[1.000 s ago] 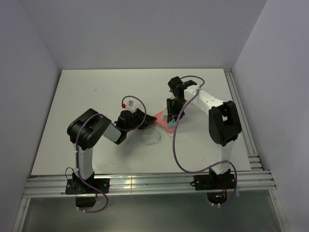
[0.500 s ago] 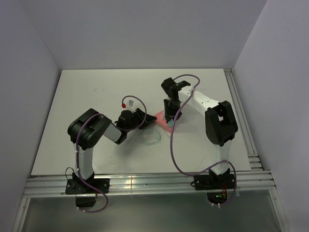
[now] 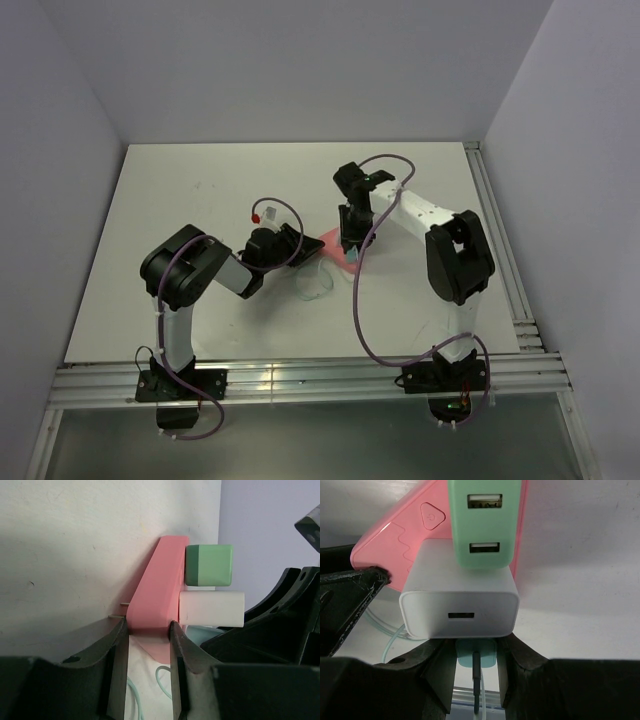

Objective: Insert the plug

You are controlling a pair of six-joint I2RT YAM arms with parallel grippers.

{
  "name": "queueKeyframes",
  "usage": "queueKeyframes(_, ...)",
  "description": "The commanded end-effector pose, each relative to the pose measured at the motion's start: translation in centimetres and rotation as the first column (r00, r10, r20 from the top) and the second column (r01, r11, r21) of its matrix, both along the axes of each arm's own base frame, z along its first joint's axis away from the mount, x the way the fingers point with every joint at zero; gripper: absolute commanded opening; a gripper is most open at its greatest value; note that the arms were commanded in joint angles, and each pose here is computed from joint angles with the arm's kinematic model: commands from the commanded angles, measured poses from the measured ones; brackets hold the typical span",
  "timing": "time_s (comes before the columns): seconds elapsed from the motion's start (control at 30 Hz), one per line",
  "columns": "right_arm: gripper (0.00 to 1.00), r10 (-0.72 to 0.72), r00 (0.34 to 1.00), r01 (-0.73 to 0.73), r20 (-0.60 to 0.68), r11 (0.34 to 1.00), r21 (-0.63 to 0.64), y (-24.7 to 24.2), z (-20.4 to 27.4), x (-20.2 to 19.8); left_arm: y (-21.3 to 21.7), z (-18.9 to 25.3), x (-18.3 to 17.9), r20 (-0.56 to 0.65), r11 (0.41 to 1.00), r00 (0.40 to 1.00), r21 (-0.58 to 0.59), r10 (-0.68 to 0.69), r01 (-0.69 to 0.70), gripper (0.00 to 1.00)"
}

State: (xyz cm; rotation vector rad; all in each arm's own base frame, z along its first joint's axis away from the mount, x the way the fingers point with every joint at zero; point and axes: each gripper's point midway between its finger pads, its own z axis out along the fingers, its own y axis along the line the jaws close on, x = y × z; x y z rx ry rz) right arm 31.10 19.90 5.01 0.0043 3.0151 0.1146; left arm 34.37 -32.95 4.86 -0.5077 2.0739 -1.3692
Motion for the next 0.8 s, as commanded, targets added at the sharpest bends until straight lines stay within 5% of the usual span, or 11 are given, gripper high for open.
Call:
queueKeyframes(0.0, 0.0, -0.073, 0.992, 0.072, -0.1, 0.997, -0.022, -0.8, -11.0, -1.1, -1.2, -1.9, -2.5, -0.049, 0.994, 0.995, 0.05, -0.09, 0.093, 0.0)
queueKeyframes(0.27, 0.0, -0.081, 0.984, 0.087, -0.16, 0.996, 0.035, -1.0, -13.5, -2.8, -1.0, -2.5, -2.5, -0.063, 0.994, 0.994, 0.056, -0.089, 0.093, 0.0)
queueKeyframes(0.4, 0.0, -0.049, 0.99, 0.035, -0.131, 0.994, -0.107, -2.6, -13.2, -2.1, -1.1, -2.7, -2.5, -0.068, 0.994, 0.993, 0.055, -0.095, 0.098, 0.0)
queueKeyframes(0.77, 0.0, -0.018, 0.982, -0.017, -0.186, 0.983, -0.185, -2.5, -13.6, -2.7, -1.3, -2.4, -2.6, -0.064, 0.993, 0.993, 0.052, -0.099, 0.103, 0.0)
